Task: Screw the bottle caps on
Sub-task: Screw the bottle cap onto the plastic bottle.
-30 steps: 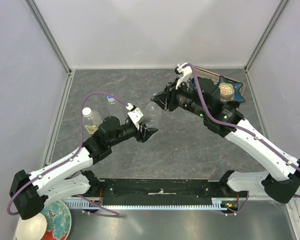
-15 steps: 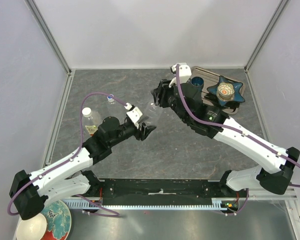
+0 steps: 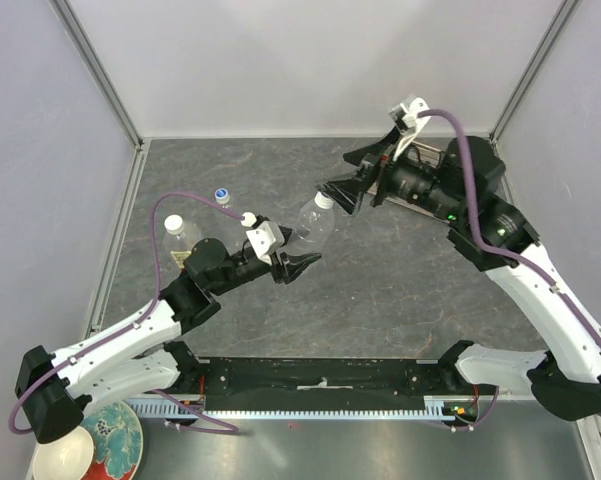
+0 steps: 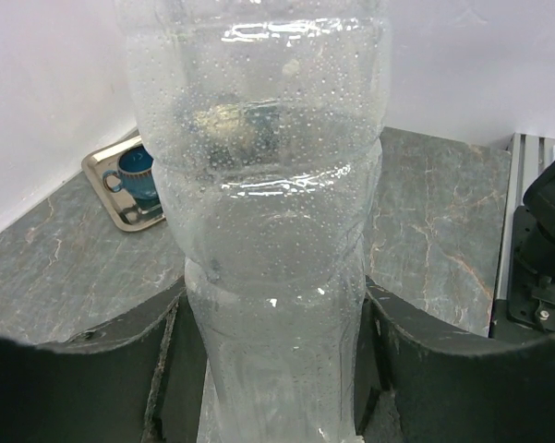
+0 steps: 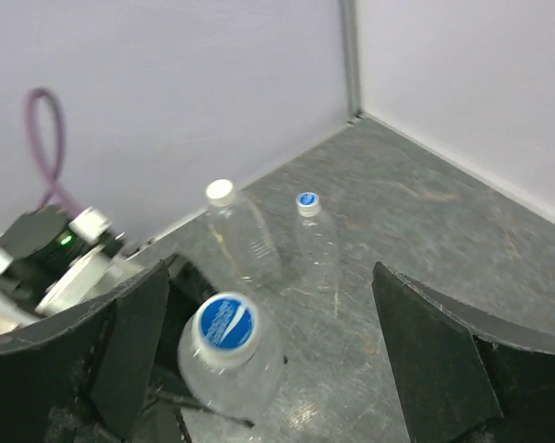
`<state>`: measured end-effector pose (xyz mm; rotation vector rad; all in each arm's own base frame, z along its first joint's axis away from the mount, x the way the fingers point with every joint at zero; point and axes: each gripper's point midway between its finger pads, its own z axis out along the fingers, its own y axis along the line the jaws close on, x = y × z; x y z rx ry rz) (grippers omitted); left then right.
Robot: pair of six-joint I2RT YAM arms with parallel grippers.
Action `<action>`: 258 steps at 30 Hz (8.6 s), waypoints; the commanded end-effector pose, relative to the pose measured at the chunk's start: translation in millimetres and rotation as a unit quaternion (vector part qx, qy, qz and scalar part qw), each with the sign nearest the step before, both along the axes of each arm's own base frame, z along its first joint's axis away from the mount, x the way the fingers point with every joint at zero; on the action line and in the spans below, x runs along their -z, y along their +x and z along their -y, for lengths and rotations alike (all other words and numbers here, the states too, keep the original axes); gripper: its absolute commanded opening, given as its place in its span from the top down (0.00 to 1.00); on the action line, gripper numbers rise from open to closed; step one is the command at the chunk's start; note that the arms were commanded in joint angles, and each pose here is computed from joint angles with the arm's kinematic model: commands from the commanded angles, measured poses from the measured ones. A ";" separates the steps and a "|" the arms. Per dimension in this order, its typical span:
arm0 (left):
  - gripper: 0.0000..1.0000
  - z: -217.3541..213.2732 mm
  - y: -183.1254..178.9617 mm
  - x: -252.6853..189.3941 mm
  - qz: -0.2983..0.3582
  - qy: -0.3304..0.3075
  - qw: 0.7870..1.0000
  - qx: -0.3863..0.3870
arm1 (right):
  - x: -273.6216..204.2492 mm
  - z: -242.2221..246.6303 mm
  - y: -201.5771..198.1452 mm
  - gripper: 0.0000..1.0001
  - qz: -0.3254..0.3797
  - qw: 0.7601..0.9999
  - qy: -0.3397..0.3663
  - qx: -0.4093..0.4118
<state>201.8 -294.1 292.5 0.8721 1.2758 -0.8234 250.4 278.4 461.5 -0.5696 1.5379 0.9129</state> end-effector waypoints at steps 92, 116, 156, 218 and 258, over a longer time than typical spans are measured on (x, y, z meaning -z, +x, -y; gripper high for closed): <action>0.98 -3.3 -3.9 -67.6 0.075 -0.066 0.995 0.024 | 73.8 -32.3 -11.7 1.00 -0.039 0.984 0.002 -0.176; 0.98 -22.5 23.1 -50.4 0.097 -0.045 0.992 -0.069 | 154.5 -47.4 19.6 1.00 -0.080 0.932 -0.132 0.329; 0.98 2.0 -65.5 -52.0 0.025 -0.061 0.981 0.184 | -44.0 -8.3 -135.9 0.14 0.119 0.878 0.078 -0.458; 0.98 -15.4 9.1 -17.2 0.089 -0.003 0.996 -0.005 | 116.4 -52.1 9.4 1.00 -0.085 0.979 -0.117 0.140; 0.98 -29.4 16.8 -5.8 0.056 -0.008 0.997 -0.052 | 27.9 -51.9 -5.0 0.29 -0.029 0.997 -0.002 0.076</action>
